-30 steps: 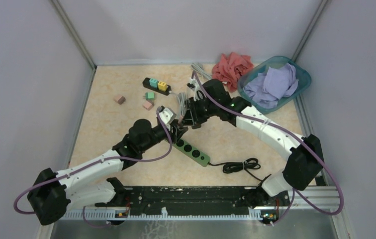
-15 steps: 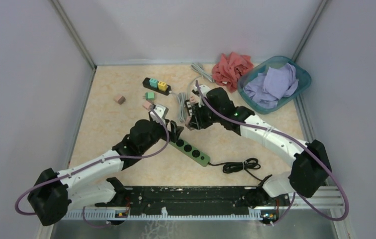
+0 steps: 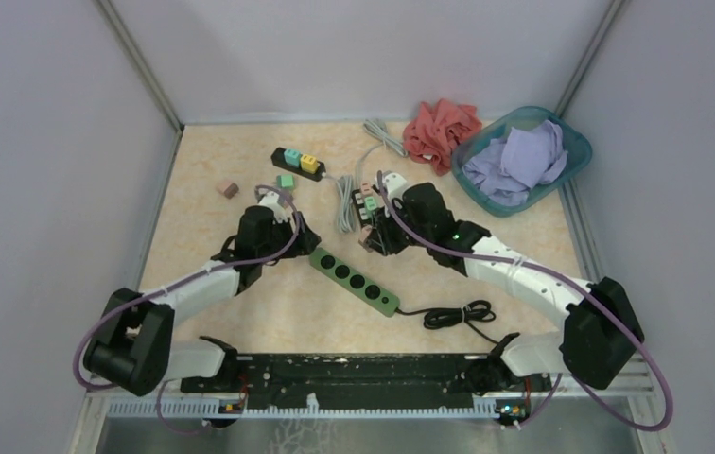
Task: Insert the plug
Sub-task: Insert the plug into the socket.
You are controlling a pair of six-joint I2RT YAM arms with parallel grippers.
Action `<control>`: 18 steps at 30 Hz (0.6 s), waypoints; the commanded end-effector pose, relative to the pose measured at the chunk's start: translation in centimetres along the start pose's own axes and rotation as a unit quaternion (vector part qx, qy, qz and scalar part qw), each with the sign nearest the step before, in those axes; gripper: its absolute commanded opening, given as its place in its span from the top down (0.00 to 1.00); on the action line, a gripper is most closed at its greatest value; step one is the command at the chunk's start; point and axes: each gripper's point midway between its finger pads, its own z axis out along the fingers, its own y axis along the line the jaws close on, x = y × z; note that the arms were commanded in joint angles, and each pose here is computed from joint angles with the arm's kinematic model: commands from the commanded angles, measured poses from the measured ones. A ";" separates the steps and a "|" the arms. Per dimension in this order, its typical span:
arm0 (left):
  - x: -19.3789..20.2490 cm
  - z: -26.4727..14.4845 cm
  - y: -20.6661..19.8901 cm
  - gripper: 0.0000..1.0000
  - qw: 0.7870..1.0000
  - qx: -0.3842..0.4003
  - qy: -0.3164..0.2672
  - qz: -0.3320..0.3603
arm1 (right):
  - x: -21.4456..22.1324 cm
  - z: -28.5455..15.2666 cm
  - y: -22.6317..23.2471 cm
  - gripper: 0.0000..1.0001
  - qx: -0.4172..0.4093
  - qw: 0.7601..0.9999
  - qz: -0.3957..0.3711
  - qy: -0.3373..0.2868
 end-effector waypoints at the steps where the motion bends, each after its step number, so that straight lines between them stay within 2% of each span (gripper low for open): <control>1: 1.1 1.2 0.2 0.28 0.997 0.017 0.056 -0.057 | -2.7 -0.3 1.4 1.00 -0.033 0.997 -0.035 -0.063; 6: 2.8 2.4 0.5 0.34 0.991 0.025 0.105 -0.074 | -1.6 0.5 2.0 1.00 -0.040 0.996 -0.056 -0.049; 12: 4.4 2.8 0.1 0.51 0.985 0.039 0.145 -0.090 | -0.7 1.6 3.0 1.00 -0.037 0.994 -0.093 -0.040; 18: 5.4 2.2 -0.6 0.54 0.979 0.058 0.160 -0.112 | -0.6 2.6 3.9 1.00 -0.050 0.992 -0.104 -0.050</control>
